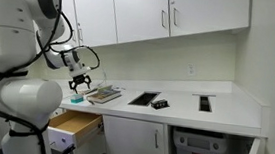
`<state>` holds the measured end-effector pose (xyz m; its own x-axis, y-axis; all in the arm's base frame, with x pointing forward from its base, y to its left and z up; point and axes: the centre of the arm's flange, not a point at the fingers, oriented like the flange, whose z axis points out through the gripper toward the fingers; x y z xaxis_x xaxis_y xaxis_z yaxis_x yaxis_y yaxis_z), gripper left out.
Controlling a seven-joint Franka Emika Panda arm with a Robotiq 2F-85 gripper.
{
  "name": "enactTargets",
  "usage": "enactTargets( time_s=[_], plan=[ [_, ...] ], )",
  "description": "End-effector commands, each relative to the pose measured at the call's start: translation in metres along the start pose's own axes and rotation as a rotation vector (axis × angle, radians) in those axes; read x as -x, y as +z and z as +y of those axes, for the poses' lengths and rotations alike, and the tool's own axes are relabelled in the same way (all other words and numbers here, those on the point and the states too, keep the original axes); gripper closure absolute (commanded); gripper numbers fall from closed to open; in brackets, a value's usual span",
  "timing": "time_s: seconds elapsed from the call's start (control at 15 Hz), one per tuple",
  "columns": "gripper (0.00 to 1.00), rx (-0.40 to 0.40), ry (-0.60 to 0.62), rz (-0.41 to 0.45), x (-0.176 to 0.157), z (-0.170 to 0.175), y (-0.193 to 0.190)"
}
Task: Fully open the slightly open drawer and put the black pen in the drawer
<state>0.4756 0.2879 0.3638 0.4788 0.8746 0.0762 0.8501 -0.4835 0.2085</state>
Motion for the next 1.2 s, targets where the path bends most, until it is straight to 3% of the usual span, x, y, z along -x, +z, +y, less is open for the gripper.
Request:
enactTargets(
  time_s=[0.0, 0.4, 1.13],
  plan=[
    [0.00, -0.050, 0.032, 0.028, -0.016, 0.016, 0.029],
    [0.00, -0.052, 0.107, 0.066, -0.022, 0.023, 0.064],
    [0.00, -0.090, 0.150, 0.042, -0.028, 0.034, 0.105]
  ],
)
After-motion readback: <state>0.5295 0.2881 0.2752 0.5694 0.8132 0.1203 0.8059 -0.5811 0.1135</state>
